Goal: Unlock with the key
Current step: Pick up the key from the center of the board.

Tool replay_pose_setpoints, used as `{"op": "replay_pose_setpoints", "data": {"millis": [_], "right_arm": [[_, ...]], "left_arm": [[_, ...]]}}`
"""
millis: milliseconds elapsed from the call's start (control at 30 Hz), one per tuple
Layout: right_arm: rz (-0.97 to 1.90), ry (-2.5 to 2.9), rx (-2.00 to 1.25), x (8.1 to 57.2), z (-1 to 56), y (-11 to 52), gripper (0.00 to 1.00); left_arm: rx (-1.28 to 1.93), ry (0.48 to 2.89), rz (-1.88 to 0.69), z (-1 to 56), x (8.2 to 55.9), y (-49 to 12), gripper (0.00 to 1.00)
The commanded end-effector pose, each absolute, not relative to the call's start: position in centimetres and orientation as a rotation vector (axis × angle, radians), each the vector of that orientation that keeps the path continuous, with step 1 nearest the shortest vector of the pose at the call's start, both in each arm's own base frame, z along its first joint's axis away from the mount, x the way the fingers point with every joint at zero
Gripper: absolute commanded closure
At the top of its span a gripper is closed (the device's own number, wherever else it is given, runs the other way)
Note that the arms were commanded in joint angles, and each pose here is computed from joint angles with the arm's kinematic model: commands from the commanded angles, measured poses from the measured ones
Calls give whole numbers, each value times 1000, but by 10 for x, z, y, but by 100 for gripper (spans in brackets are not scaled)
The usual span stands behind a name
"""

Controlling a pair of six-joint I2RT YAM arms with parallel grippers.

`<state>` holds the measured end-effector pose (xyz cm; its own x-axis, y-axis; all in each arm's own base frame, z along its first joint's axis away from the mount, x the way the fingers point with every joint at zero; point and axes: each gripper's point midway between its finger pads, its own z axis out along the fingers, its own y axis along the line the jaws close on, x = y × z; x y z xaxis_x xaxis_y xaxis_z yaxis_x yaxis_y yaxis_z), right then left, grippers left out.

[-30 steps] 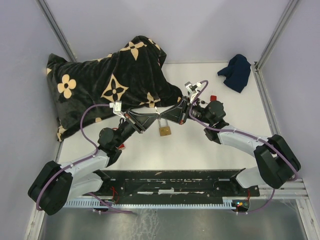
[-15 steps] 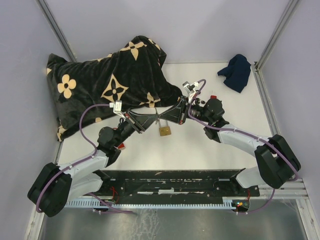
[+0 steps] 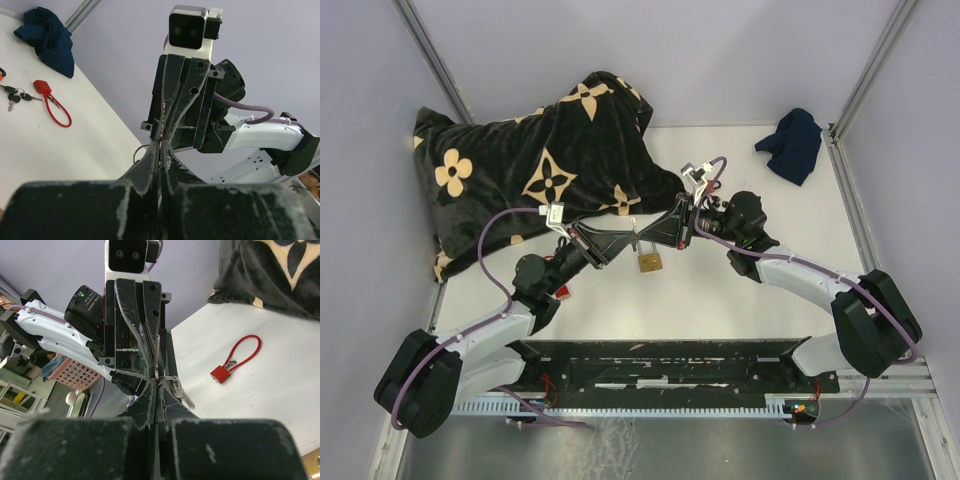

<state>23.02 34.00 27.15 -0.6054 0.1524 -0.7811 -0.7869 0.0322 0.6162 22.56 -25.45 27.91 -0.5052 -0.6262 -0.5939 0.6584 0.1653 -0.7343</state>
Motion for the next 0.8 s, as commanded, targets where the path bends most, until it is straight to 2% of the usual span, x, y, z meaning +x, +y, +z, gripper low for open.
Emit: {"op": "replay_pose_setpoints", "data": {"millis": [0,200,767], "right_arm": [[1677,1555,-709,224,286,343,96],[1696,1512,-688,223,295,342,82],[1730,1417,-669,221,314,341,77]], "left_arm": [[108,1266,-1622,313,208,-252,97],[98,1266,-1626,313,209,-252,97],[67,1284,-1640,306,212,-253,97]]}}
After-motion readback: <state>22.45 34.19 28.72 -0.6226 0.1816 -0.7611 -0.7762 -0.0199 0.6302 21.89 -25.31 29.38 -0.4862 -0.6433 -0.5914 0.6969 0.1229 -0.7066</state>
